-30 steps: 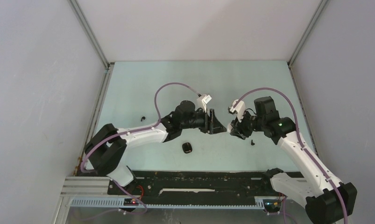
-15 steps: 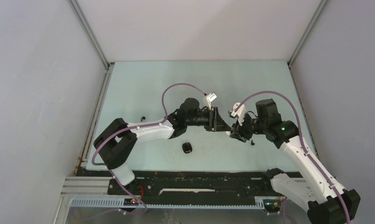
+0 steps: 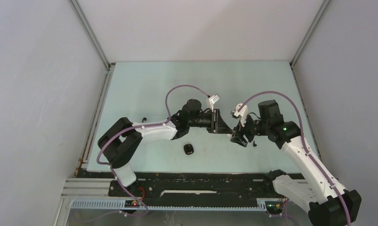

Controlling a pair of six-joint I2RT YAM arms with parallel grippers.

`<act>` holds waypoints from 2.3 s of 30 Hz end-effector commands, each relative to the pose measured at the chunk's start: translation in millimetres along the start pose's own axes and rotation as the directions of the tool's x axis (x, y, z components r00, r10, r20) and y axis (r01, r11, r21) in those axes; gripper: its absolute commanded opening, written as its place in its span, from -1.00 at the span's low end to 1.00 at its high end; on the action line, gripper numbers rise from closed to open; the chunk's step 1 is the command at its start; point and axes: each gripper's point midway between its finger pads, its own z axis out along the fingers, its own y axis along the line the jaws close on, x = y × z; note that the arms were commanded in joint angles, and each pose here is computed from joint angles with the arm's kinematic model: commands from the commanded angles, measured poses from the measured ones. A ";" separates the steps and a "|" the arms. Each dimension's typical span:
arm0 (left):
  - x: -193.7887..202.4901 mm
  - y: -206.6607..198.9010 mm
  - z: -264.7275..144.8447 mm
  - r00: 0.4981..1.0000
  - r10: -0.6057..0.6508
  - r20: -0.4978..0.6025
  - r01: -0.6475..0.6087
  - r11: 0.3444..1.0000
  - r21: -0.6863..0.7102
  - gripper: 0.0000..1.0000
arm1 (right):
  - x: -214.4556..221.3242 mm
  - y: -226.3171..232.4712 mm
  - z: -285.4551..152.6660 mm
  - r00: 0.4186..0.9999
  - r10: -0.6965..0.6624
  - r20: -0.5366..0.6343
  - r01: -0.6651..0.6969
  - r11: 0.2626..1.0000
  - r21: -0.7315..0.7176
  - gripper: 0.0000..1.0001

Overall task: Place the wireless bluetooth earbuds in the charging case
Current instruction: Pick up the charging case at the center of the board, then open the charging case.

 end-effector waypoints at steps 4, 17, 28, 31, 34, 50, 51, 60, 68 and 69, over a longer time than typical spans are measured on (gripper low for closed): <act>-1.2 -31.7 -17.8 0.959 0.271 0.081 -0.279 0.955 0.103 -0.93 | -45.0 30.5 -41.5 0.978 0.120 0.173 -0.080 0.973 -0.218 0.45; 19.6 -68.9 -48.3 0.704 0.686 0.181 -0.709 0.692 0.137 -0.89 | -32.8 52.8 -50.2 0.941 0.257 0.221 -0.123 0.866 -0.484 0.00; 23.0 -85.2 -44.1 0.725 0.656 0.212 -0.689 0.691 0.218 -0.90 | -32.4 65.2 -36.6 0.955 0.238 0.178 -0.107 0.834 -0.542 -0.21; 23.5 -88.1 -43.5 0.729 0.650 0.215 -0.685 0.690 0.234 -0.90 | -30.3 69.8 -32.0 0.963 0.216 0.158 -0.096 0.830 -0.549 -0.32; 23.5 -87.2 -43.0 0.729 0.650 0.213 -0.684 0.691 0.233 -0.88 | -30.9 71.0 -32.5 0.964 0.210 0.162 -0.089 0.831 -0.549 -0.55; 43.8 -58.8 -35.0 0.681 0.729 0.072 -0.726 0.658 0.197 -0.16 | -17.3 67.1 -36.4 0.996 -0.048 0.079 0.072 0.939 -0.336 -0.82; 45.0 -59.6 -34.7 0.678 0.732 0.071 -0.728 0.655 0.202 -0.18 | -17.3 66.6 -36.0 0.996 -0.040 0.076 0.064 0.941 -0.334 -0.82; 54.6 -61.6 -30.7 0.657 0.750 0.068 -0.746 0.635 0.201 -0.17 | -26.4 64.1 -29.6 0.996 0.001 0.091 0.031 0.938 -0.344 -0.82; 54.6 -61.1 -30.3 0.643 0.763 0.067 -0.759 0.622 0.193 -0.36 | -24.2 64.9 -26.1 0.997 -0.002 0.071 0.027 0.936 -0.351 -0.81; 54.8 -60.7 -30.2 0.643 0.763 0.066 -0.758 0.623 0.193 -0.44 | -24.1 65.0 -25.7 0.998 -0.001 0.070 0.026 0.935 -0.353 -0.80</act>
